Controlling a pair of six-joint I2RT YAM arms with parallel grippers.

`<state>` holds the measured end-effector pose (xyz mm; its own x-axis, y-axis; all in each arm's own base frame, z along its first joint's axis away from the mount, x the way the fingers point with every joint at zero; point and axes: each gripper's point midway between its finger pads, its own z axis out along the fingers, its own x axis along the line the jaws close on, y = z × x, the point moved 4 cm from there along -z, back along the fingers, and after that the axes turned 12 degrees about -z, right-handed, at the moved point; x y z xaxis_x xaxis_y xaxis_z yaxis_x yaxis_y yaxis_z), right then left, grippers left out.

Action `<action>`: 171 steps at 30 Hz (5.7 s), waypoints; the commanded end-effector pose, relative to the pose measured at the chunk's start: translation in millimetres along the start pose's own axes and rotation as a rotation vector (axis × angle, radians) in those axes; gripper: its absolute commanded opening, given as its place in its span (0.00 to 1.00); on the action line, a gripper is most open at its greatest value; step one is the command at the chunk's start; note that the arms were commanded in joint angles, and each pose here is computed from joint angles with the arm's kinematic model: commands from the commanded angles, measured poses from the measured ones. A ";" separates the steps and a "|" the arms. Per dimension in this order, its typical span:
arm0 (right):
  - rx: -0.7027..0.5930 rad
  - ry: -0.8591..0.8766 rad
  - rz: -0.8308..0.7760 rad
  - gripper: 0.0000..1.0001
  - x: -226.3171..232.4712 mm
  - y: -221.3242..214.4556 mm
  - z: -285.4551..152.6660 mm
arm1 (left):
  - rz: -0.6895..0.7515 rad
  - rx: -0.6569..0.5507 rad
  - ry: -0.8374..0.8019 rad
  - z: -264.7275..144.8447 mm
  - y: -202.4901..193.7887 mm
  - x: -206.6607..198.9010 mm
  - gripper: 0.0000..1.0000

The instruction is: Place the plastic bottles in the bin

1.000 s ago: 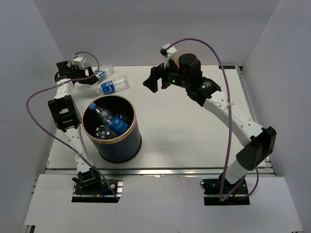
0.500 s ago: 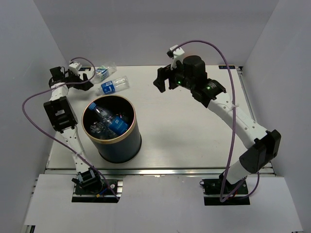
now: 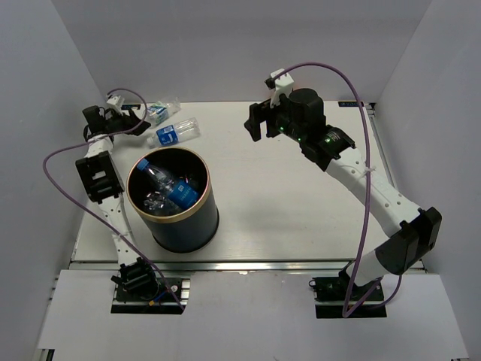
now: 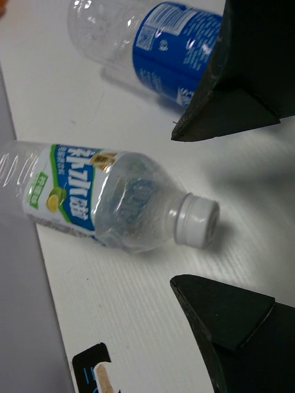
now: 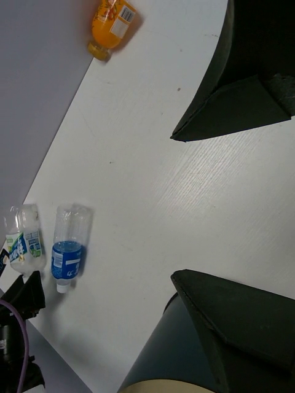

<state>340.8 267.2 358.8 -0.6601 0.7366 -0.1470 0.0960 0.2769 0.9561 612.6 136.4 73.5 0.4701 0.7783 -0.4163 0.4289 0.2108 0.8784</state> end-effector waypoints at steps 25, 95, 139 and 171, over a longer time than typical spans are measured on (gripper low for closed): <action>-0.044 -0.108 -0.018 0.89 -22.7 11.1 -2.8 | -0.035 -0.151 -0.018 15.4 27.3 5.4 0.87; -0.151 0.168 0.095 0.89 30.2 -37.1 -60.4 | -0.446 -0.303 0.418 -303.6 77.4 -450.9 0.00; -0.106 0.210 0.087 0.89 35.3 -51.3 -44.3 | -0.553 -0.229 0.693 -312.9 29.4 -423.6 0.98; -0.229 -0.774 0.912 0.89 -267.6 -165.2 225.9 | -0.492 -0.560 1.024 -248.8 149.2 -266.2 0.98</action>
<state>648.2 179.3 145.1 0.1424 0.8908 0.4314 0.3190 -0.4539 0.8320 358.9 101.3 356.5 -0.5895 0.5981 -0.5429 -0.0263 0.6576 0.7529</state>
